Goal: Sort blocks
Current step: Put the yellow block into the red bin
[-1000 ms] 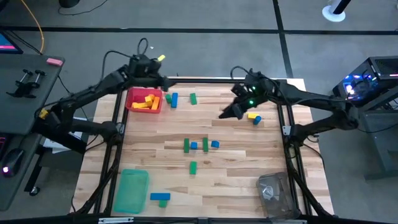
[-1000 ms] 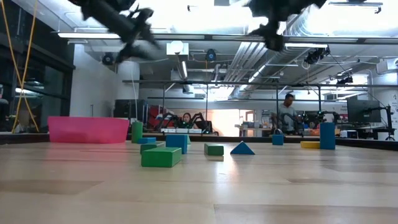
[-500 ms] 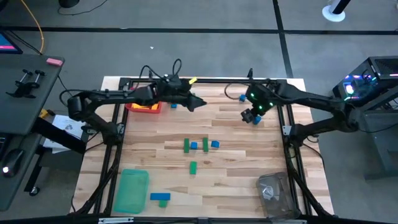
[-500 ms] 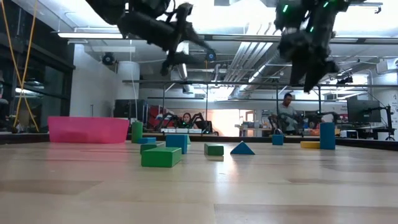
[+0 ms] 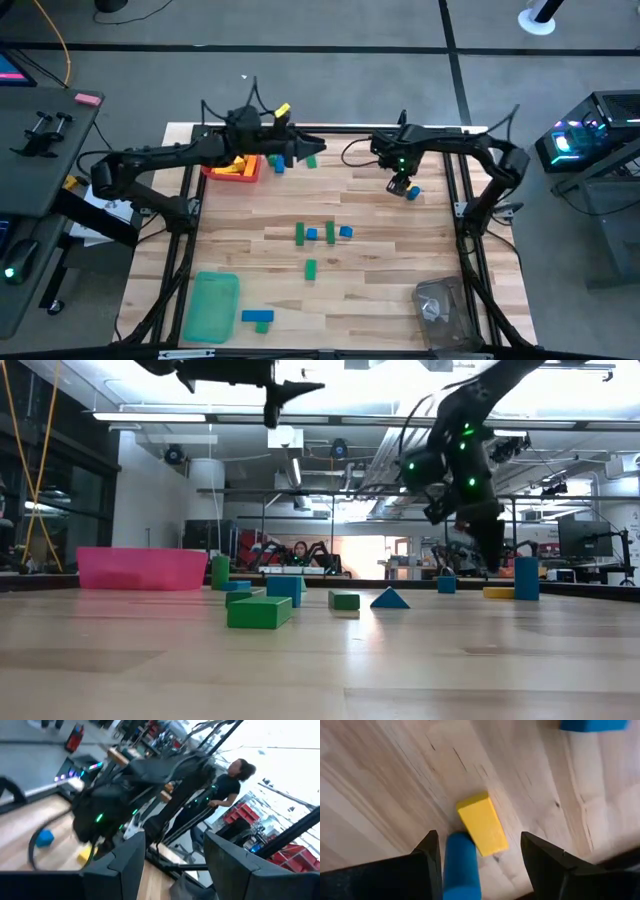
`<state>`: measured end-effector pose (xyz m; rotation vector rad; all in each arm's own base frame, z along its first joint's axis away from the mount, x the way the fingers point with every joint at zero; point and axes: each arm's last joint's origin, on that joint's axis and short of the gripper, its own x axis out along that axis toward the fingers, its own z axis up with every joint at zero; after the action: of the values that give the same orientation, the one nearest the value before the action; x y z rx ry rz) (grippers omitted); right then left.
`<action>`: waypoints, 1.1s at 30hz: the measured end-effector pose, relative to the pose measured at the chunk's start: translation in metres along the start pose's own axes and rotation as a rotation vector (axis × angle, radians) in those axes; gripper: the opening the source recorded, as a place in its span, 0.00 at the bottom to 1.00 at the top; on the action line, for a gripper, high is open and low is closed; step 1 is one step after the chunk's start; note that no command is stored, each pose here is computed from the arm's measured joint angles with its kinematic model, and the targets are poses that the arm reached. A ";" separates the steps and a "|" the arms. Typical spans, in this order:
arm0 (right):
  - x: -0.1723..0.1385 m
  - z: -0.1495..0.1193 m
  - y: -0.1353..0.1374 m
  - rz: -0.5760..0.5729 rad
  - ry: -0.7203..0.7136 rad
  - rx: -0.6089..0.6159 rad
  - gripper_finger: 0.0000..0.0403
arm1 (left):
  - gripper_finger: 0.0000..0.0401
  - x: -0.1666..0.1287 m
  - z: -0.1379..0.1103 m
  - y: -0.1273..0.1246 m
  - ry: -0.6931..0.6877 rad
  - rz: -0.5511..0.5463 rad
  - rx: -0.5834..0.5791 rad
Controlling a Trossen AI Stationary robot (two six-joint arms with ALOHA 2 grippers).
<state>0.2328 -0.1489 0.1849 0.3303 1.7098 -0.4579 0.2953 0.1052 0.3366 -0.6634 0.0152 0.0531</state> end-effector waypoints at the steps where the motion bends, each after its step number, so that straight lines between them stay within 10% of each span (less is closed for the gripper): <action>1: 0.004 0.002 0.000 0.000 0.016 -0.017 0.41 | 0.47 -0.002 0.002 -0.002 -0.007 -0.006 0.010; 14: 0.044 0.019 0.003 -0.029 0.161 -0.061 0.39 | 0.47 -0.016 0.012 -0.015 -0.061 -0.022 0.056; 23: 0.051 0.023 0.004 -0.030 0.171 -0.056 0.04 | 0.47 -0.019 0.016 -0.019 -0.092 -0.043 0.131; 33: -0.019 0.017 -0.004 -0.024 -0.132 0.094 0.01 | 0.46 -0.045 0.026 -0.045 -0.193 0.050 0.680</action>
<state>0.2490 -0.1599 0.2016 0.3404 1.5689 -0.5673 0.2523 0.0840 0.3857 0.0241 -0.1318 0.1525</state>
